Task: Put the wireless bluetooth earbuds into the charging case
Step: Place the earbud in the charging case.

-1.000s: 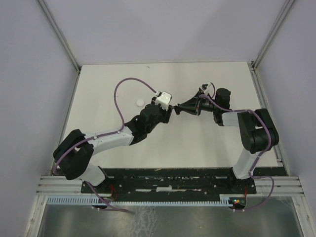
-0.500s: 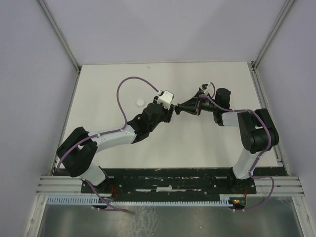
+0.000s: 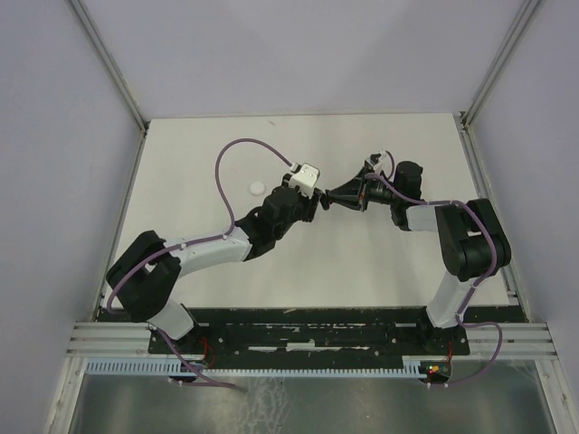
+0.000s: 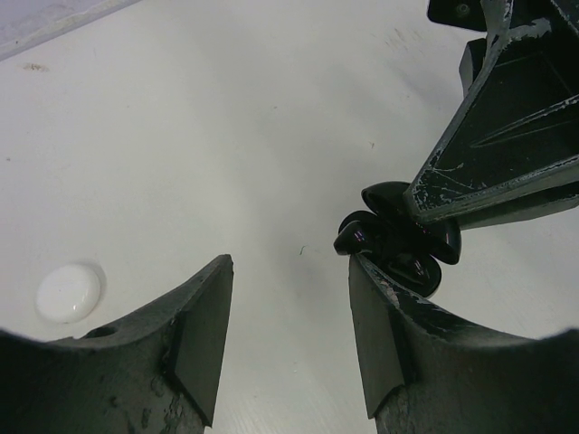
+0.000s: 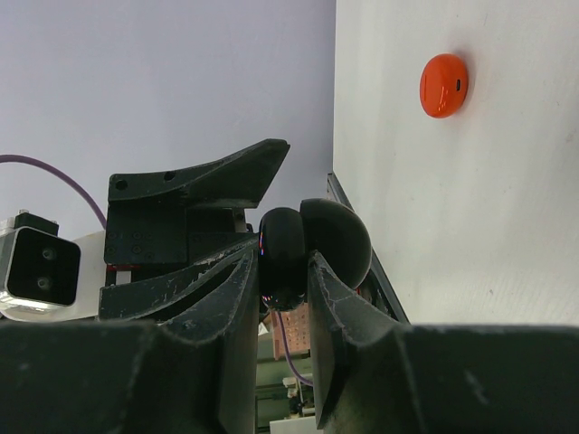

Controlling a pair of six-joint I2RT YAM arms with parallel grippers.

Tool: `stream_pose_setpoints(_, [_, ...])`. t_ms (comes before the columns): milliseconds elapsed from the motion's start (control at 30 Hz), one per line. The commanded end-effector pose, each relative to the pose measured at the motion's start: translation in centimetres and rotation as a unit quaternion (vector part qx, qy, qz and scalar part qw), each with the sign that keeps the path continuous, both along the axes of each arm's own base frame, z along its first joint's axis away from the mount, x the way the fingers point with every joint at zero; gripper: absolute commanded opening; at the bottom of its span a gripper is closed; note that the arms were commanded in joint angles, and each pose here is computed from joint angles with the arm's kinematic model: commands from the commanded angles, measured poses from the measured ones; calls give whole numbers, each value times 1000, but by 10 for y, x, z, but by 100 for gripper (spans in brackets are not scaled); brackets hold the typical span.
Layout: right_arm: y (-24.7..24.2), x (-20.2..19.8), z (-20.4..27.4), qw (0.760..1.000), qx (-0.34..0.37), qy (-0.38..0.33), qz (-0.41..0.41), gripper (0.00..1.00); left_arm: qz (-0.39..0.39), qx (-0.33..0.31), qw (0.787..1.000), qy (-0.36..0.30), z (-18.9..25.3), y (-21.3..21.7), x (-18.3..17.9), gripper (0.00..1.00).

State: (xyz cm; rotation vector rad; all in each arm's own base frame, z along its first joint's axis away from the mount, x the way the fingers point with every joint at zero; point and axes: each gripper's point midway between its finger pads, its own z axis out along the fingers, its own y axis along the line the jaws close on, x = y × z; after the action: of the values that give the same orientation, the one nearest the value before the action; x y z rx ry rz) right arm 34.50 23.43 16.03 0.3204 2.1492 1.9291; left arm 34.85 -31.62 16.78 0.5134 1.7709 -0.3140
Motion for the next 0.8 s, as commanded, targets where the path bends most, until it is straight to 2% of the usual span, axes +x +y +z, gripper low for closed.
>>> stream_pose_setpoints(0, [0, 1, 29, 998, 11, -63, 12, 5, 14, -17, 999, -25, 22, -3, 12, 61])
stream_pose_setpoints(433, [0, 0, 28, 998, 10, -63, 11, 5, 23, -18, 999, -29, 26, 1, 17, 61])
stream_pose_setpoints(567, [0, 2, 25, 998, 9, -61, 8, 4, 60, -16, 998, -26, 22, 17, 18, 61])
stream_pose_setpoints(667, [-1, 5, 18, 998, -1, -59, 1, 4, 104, -35, 994, -14, 16, 38, 18, 61])
stream_pose_setpoints(767, [-1, 8, 13, 998, -6, -56, -2, 4, 100, -64, 993, -1, 12, 40, 9, 61])
